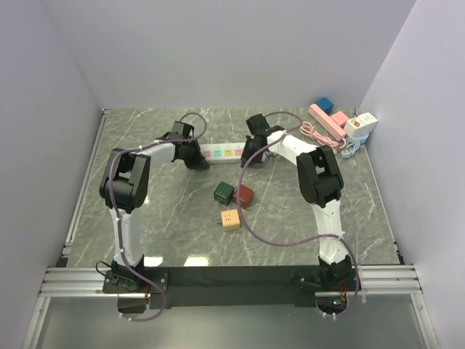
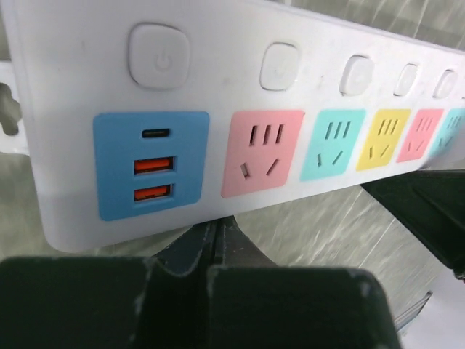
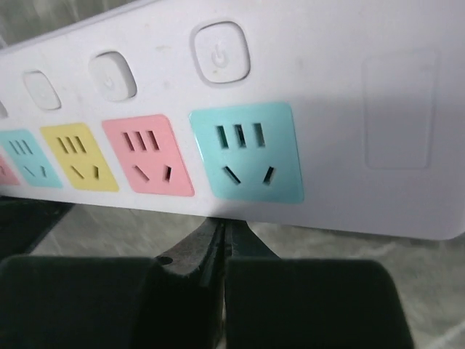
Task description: Pull the plug off the socket
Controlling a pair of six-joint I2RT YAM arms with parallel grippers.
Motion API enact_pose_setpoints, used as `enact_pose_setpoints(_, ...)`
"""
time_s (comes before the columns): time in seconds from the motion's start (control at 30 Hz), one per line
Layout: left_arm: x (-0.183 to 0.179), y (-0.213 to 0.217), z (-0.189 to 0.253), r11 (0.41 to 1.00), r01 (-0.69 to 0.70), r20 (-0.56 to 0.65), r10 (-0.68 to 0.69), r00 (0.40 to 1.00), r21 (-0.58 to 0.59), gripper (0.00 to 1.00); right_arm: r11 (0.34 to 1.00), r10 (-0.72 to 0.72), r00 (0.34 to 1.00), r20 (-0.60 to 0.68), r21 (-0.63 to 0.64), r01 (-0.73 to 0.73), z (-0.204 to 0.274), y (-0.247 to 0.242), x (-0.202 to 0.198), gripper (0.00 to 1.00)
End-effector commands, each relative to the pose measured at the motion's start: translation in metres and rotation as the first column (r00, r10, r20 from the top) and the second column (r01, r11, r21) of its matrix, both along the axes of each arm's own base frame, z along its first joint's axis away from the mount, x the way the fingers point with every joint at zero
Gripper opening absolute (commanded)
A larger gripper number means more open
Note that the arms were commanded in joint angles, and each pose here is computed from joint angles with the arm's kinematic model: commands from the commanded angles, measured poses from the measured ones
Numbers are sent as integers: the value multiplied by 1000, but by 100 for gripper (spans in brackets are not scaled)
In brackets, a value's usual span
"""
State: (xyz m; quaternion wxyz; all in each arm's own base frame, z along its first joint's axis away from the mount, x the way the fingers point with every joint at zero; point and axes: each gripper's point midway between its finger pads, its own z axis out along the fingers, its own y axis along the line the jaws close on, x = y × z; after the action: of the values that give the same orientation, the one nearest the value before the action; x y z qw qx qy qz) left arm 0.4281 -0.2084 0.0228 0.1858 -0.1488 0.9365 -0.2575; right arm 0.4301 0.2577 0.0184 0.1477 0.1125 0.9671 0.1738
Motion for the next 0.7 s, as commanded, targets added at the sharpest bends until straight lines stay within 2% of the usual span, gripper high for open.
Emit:
enact_pose_setpoints(0.0,26,16,-20,997,-64,11,63,998,52,0,991,-120,986,113,69,113,8,5,53,0)
enact_pose_setpoints(0.13,57,17,-19,995,-101,42,101,994,0,0,980,-189,970,150,97,175,12,12,94,0)
enact_pose_setpoints(0.23,88,18,-16,990,-136,69,139,988,-42,1,959,-229,961,152,203,197,23,27,124,0)
enact_pose_setpoints(0.33,120,23,-10,978,-183,95,193,977,-105,0,911,-307,938,159,333,242,37,37,152,0)
enact_pose_setpoints(0.5,158,32,2,937,-247,117,282,952,-246,1,852,-372,915,157,448,270,59,44,170,0)
enact_pose_setpoints(0.67,179,38,4,910,-281,120,330,936,-305,1,810,-371,922,113,526,261,59,53,177,1)
